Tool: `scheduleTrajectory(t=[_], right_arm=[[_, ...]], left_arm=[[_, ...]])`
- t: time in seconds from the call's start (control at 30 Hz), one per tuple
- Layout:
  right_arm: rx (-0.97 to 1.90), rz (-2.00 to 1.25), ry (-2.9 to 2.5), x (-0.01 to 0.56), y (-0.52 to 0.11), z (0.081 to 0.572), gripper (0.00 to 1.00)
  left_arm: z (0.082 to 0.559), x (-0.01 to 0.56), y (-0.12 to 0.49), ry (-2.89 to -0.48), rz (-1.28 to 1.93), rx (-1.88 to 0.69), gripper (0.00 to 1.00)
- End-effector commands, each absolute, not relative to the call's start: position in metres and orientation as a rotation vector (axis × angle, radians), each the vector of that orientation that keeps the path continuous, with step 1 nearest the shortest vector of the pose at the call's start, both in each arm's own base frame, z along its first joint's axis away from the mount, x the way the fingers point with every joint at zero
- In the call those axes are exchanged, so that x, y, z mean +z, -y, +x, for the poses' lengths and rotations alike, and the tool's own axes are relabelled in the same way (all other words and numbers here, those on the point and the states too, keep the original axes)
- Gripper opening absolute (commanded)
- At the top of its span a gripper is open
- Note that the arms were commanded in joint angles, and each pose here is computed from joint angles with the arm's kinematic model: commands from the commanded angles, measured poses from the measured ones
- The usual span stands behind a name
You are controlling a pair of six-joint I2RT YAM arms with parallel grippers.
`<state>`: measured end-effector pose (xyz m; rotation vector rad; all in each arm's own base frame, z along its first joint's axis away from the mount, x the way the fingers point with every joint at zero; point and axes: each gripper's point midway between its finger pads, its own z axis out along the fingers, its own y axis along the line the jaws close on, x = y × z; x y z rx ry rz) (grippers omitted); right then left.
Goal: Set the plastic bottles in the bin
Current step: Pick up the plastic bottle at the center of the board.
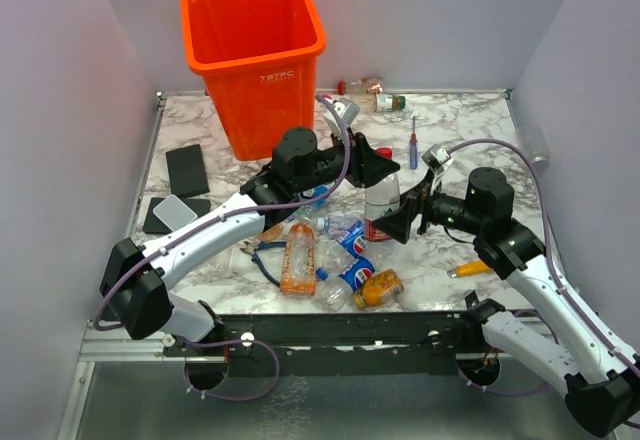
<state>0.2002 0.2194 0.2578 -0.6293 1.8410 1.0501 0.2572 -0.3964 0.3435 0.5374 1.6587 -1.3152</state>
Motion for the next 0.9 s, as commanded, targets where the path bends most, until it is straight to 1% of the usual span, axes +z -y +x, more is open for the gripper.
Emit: scheduleTrajectory(t=[0.0,0.17,0.23,0.33,0.37,0.43,0.47,0.5,0.53,0.57,0.6,0.7,0.8,0.87], right_arm=[[1.134,-0.528,-1.792,0.266,-0.225,0.200,1.00],[1.193,-0.428,-1.678,0.277,-0.227,0.204,0.99],[1.200,-0.428,-1.665,0.279,-0.229,0.206,0.94],[1.200,-0.442,-1.660,0.281,-0.232,0.208,0.80],[1.200,-0.447,-1.655,0.282,-0.233,0.208,0.74],[1.196,-0.458,-1.641,0.285,-0.233,0.207,0.63],[1.191,-0.463,-1.640,0.285,-0.233,0.207,0.59],[1.184,-0.471,-1.645,0.284,-0.232,0.206,0.55],[1.174,-0.480,-1.646,0.284,-0.232,0.206,0.52],[1.164,-0.492,-1.651,0.283,-0.231,0.205,0.51],[1.150,-0.503,-1.652,0.283,-0.230,0.204,0.49],[1.108,-0.532,-1.662,0.280,-0.226,0.202,0.46],[1.066,-0.556,-1.682,0.275,-0.222,0.201,0.45],[1.043,-0.567,-1.692,0.273,-0.220,0.202,0.44]], left_arm=[[0.262,0.398,0.376,-1.453,0.344,-1.370,0.00],[0.255,0.414,0.374,-1.386,0.248,-1.506,0.00],[0.252,0.418,0.375,-1.378,0.226,-1.553,0.00],[0.249,0.421,0.377,-1.378,0.226,-1.593,0.01],[0.248,0.420,0.378,-1.381,0.230,-1.601,0.08],[0.246,0.421,0.377,-1.380,0.237,-1.605,0.34],[0.245,0.422,0.376,-1.374,0.239,-1.602,0.49],[0.244,0.424,0.373,-1.365,0.242,-1.597,0.61],[0.244,0.427,0.370,-1.355,0.239,-1.587,0.71],[0.245,0.430,0.366,-1.348,0.232,-1.580,0.77],[0.246,0.434,0.361,-1.345,0.219,-1.579,0.81],[0.259,0.442,0.349,-1.363,0.167,-1.630,0.82],[0.270,0.441,0.349,-1.411,0.177,-1.710,0.77],[0.265,0.441,0.355,-1.433,0.240,-1.749,0.76]])
